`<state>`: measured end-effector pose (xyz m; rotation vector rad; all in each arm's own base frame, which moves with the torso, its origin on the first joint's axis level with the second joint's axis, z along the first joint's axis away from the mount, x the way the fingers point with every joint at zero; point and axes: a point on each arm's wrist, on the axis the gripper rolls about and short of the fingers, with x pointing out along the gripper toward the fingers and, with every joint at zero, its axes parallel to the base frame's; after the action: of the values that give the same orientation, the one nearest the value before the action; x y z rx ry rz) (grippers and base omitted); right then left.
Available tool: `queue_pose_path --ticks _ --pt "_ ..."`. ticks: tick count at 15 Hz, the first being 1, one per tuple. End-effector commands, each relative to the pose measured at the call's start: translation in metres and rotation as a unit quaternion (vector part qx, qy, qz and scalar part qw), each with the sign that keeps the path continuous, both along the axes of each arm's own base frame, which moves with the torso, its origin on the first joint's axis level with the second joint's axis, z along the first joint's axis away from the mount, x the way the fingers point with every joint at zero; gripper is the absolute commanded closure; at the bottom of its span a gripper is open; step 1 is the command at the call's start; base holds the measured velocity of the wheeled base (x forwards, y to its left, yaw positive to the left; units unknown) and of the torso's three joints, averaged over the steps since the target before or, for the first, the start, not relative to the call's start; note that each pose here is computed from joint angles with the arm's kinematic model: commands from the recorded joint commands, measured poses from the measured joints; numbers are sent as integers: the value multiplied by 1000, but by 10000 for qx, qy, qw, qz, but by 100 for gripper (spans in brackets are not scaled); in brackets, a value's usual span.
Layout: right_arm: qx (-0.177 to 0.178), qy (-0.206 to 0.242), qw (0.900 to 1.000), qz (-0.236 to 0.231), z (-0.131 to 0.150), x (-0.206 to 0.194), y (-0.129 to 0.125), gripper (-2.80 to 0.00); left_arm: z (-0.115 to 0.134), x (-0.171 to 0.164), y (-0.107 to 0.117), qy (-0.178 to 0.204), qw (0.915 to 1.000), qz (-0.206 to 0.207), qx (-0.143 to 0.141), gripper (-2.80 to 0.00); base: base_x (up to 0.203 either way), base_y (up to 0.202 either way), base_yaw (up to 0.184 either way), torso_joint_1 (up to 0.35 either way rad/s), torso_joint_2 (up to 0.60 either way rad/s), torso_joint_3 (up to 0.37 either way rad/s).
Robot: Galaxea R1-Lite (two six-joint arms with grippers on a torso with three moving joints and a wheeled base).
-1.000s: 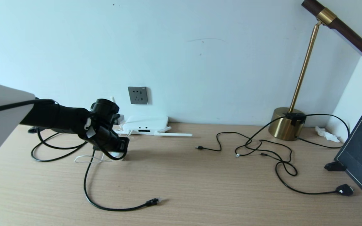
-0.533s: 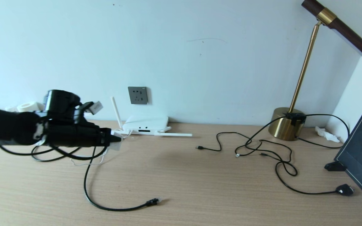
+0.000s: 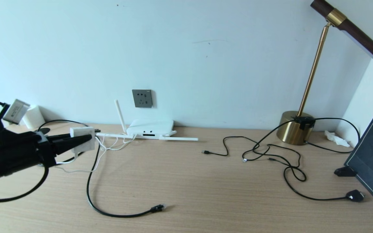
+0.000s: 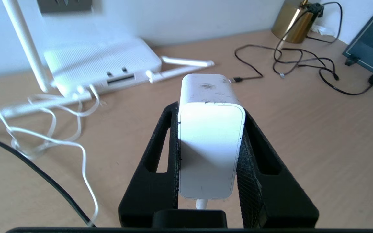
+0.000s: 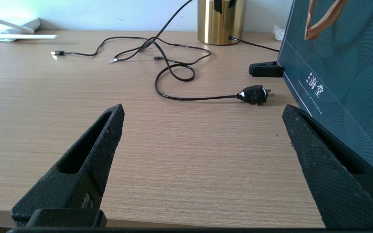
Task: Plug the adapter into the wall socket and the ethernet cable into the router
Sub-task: Align plug and socket
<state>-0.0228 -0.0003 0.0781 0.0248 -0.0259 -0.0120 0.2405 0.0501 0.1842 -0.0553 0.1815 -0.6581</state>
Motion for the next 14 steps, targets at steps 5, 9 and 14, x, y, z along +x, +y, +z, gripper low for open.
queue_pose_path --ticks 5,9,14 --pt "0 58 10000 0 -3 1 0 -280 4 30 -4 -753 9926 859 403 0 0 0 0 0 0 0" --pt "0 53 10000 0 -3 1 0 -280 -15 65 -15 -1087 9841 1305 510 0 0 0 0 0 0 0" --pt "0 52 10000 0 -3 1 0 -280 -52 126 -31 -1416 9791 1368 503 0 0 0 0 0 0 0"
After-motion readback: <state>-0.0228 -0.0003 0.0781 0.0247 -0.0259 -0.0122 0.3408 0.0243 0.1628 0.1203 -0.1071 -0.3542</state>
